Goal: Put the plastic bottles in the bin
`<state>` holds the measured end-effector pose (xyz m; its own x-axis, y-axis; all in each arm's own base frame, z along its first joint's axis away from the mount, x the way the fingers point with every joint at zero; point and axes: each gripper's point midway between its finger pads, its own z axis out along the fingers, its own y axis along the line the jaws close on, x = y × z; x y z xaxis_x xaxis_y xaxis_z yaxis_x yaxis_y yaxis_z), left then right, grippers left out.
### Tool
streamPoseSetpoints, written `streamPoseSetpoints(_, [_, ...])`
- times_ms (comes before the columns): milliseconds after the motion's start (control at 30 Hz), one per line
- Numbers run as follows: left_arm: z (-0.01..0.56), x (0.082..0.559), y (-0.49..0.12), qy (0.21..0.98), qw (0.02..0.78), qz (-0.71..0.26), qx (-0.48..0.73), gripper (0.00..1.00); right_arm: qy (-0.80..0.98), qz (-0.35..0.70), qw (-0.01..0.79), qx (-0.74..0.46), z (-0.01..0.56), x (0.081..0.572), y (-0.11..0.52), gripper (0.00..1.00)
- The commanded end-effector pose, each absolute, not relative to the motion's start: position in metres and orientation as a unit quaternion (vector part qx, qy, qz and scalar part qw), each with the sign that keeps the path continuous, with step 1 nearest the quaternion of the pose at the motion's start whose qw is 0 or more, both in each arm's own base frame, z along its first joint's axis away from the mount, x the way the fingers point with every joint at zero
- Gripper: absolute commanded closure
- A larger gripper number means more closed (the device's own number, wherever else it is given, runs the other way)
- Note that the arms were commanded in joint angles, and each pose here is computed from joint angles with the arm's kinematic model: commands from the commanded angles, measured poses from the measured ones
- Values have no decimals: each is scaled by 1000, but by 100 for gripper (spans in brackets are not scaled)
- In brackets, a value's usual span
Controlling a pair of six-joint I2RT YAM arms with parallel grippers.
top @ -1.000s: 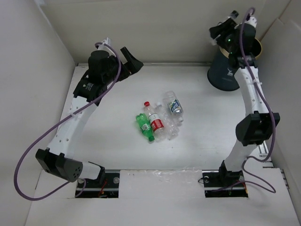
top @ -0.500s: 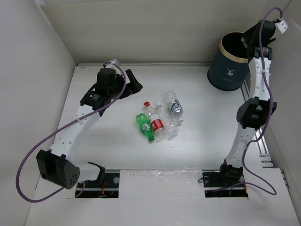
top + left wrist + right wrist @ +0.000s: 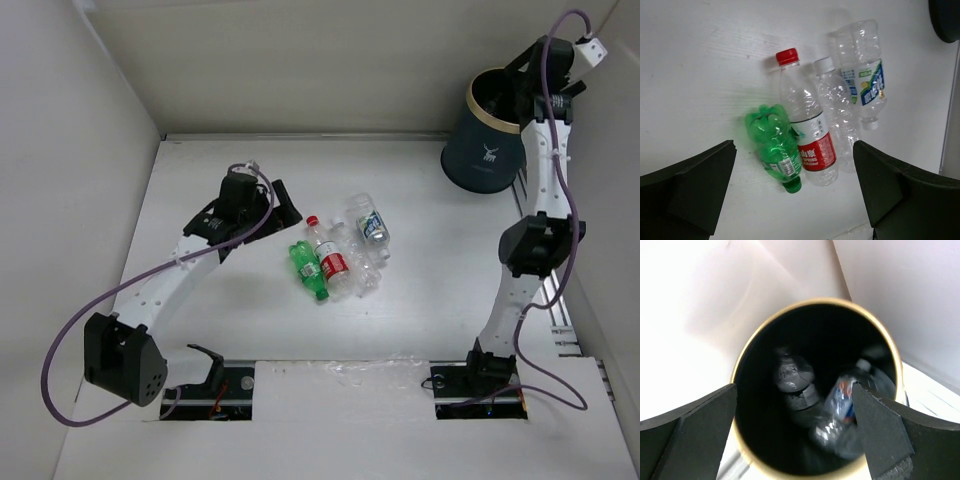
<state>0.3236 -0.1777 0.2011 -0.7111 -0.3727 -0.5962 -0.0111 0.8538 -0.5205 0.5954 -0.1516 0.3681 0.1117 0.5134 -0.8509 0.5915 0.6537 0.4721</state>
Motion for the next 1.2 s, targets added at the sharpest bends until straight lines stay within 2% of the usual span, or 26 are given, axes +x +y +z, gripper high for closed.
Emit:
streamPoseSetpoints(0, [193,310,-171,890,358,-249,-134,0,652,-33,649,390,436,546,-96,0])
streamPoseSetpoints(33, [189,310,-171,890,355,-249,-138,0,685,-31,622,377,406,545,-81,0])
streamPoseSetpoints(67, [189,308,-174,887,356,-260,-138,0,681,-10,634,365,426,525,-67,0])
streamPoseSetpoints(133, [172,301,-175,894,335,-261,-141,0,698,31,636,329,424,514,-24,0])
streamPoseSetpoints(233, [149,300,-175,900,318,-255,-153,0,724,73,623,287,400,480,19,0])
streamPoseSetpoints(267, [143,299,-178,902,307,-260,-158,0,741,88,611,265,372,475,45,0])
streamPoseSetpoints(367, [128,297,-189,899,291,-279,-170,0,742,134,616,227,370,448,80,0])
streamPoseSetpoints(567, [107,295,-221,904,276,-273,-179,0,781,145,577,192,320,425,109,0])
streamPoseSetpoints(867, [81,307,-219,904,275,-226,-238,0,779,174,579,165,326,395,127,0])
streamPoseSetpoints(1033, [69,312,-209,903,283,-195,-258,4,776,183,584,157,333,390,128,0])
streamPoseSetpoints(1167, [50,313,-204,912,267,-160,-266,15,775,195,583,147,336,384,134,0])
